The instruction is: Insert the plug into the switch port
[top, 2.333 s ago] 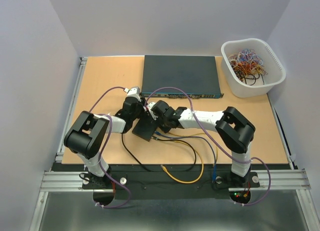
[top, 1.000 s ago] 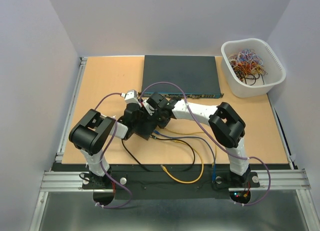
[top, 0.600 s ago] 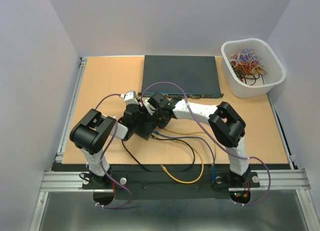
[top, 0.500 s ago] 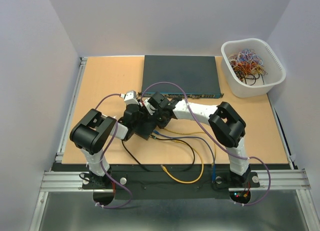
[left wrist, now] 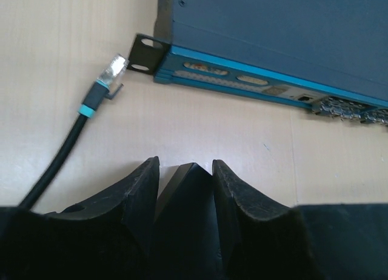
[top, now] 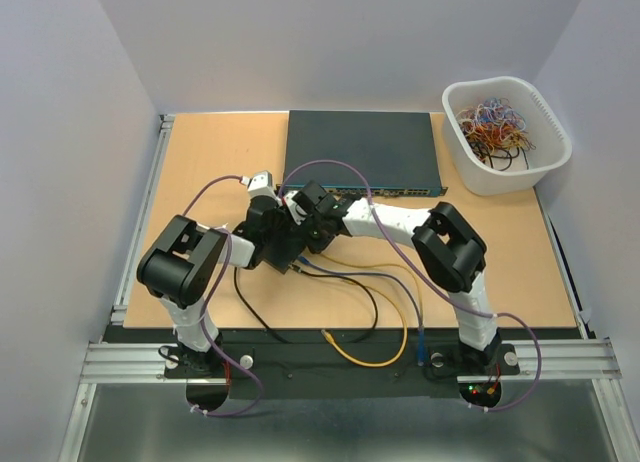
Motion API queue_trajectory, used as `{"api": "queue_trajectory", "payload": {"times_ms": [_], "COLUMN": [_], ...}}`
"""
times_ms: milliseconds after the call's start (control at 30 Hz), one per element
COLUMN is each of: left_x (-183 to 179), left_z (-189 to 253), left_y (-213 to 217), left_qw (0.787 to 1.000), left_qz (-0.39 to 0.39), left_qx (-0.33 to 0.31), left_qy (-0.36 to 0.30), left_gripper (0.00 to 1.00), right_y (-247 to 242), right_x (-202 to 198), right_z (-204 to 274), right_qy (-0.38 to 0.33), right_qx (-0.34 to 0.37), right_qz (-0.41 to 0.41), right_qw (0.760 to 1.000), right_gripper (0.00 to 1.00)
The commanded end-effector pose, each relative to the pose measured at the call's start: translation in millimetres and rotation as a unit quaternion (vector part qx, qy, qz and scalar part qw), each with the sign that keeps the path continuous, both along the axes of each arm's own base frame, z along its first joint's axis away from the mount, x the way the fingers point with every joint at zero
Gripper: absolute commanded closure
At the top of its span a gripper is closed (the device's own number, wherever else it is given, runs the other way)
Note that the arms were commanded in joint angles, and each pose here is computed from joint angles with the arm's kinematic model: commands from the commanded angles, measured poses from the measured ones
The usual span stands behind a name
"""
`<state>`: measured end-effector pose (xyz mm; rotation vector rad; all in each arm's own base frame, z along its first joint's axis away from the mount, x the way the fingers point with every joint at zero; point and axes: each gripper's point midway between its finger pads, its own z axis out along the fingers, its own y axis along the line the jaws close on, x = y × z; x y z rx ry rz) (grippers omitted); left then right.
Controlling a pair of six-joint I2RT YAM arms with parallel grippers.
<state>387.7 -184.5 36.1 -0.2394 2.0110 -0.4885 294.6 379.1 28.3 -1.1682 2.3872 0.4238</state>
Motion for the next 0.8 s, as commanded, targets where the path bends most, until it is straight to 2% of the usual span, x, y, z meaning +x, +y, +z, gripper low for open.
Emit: {"api": "queue_trajectory", "payload": {"times_ms": [0, 200, 300, 400, 600, 767], "left_x": [-80.7, -65.8, -60.1, -56.1, -43.6, -22.5], "left_z": [-55.2, -46.6, -40.6, -35.0, -23.2, -1.3], "left_y": [-35.1, -14.8, -10.7, -8.8, 3.0, 22.1], "left_qw": [0.975, 0.979, 0.980, 0.981, 0.984, 0.990], "left_qz": [-0.144, -0.118, -0.113, -0.111, -0.094, -0.069], "left_qx": [-0.014, -0.011, -0.017, -0.022, -0.019, -0.014], "left_qy": [0.169, 0.165, 0.160, 0.155, 0.148, 0.126], "left_gripper": [0.51, 0.51, 0.51, 0.51, 0.50, 0.50], "right_y": [122.1, 117.9, 109.2, 92.5, 59.6, 33.6], "right_x": [83.8, 91.4, 91.4, 84.0, 76.7, 68.2], "right_z": [120.0, 97.0, 94.8, 87.9, 109.8, 133.8], "right_qy": [-0.203, -0.203, -0.207, -0.206, -0.231, -0.249], "right_qx": [0.270, 0.244, 0.233, 0.214, 0.193, 0.184], "right_qz": [0.009, -0.010, -0.021, -0.029, -0.053, -0.073], "right_qw": [0.941, 0.948, 0.950, 0.955, 0.952, 0.948], "right_gripper": [1.00, 0.98, 0.89, 0.70, 0.43, 0.34]}}
